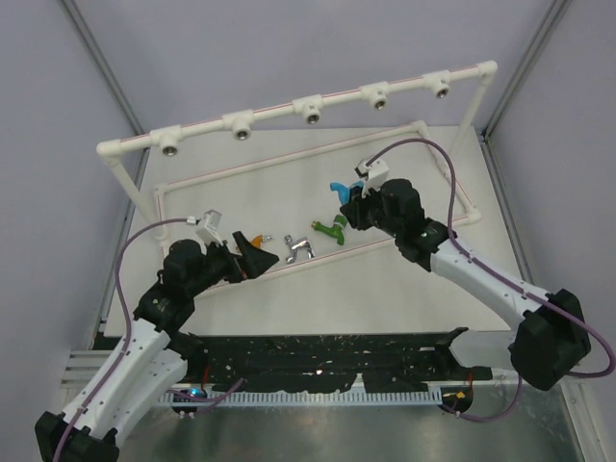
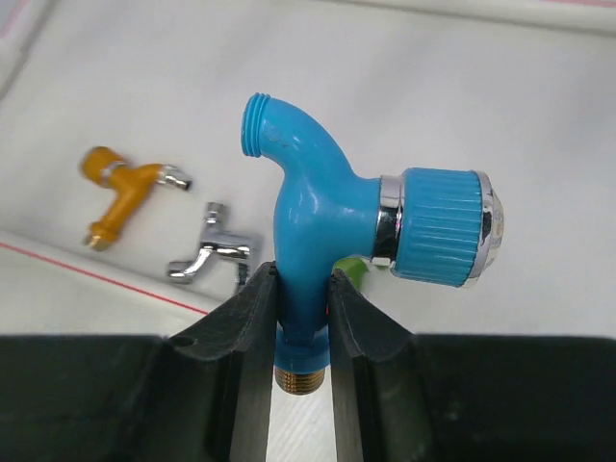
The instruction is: Install the water faucets
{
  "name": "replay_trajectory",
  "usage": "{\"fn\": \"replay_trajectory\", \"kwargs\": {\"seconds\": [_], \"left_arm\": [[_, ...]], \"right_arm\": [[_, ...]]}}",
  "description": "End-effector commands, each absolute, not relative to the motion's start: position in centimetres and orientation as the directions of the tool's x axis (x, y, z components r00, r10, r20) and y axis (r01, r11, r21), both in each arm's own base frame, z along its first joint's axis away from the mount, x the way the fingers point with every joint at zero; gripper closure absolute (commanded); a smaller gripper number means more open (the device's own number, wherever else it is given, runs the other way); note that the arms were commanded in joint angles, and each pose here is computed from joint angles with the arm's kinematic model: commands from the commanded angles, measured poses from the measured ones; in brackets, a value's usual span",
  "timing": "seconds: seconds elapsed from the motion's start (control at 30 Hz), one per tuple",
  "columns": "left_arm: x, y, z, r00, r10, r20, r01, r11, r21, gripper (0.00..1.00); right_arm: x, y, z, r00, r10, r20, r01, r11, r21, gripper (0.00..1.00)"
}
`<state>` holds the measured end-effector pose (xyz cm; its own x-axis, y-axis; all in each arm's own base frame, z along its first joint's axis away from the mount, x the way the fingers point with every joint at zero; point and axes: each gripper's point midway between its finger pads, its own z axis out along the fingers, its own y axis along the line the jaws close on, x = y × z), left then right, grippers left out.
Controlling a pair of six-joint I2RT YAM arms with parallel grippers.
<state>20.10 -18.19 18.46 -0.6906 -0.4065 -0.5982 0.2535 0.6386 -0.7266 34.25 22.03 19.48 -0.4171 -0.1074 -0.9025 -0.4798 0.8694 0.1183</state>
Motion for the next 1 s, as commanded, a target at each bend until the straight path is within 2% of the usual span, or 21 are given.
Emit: {"fn": "replay_trajectory", "kwargs": {"seconds": [0.0, 0.13, 0.4, 0.57, 0.97], "left_arm": [[21.8, -19.1, 26.4, -0.557, -0.519, -0.649, 0.387, 0.529, -0.755, 0.0], [22.2, -19.8, 29.8, -0.519, -0.547, -0.657, 0.46, 0.469, -0.754, 0.0], [21.7, -22.5, 33.7, -0.538, -0.537, -0.65, 0.557, 0.353, -0.752, 0.02], [21.5, -22.7, 34.5, -0.551, -0.517, -0.655, 0.55, 0.366, -0.751, 0.03], [21.5, -24.5, 31.4, -0.635, -0.401, -0.66, 0.505, 0.431, -0.748, 0.09]], "right_arm": [[29.6, 27.0, 24.7, -0.2, -0.072, -0.977, -0.729, 0.678, 0.099, 0.95], [25.8, 29.1, 27.7, -0.086, -0.023, -0.996, -0.829, 0.556, 0.058, 0.95], [22.5, 30.8, 29.4, -0.044, -0.006, -0.999, -0.888, 0.458, 0.036, 0.95], [22.0, 31.3, 28.7, -0.012, -0.065, -0.998, -0.895, 0.445, -0.018, 0.95], [21.5, 32.6, 28.8, 0.044, -0.112, -0.993, -0.905, 0.417, -0.087, 0.95]]}}
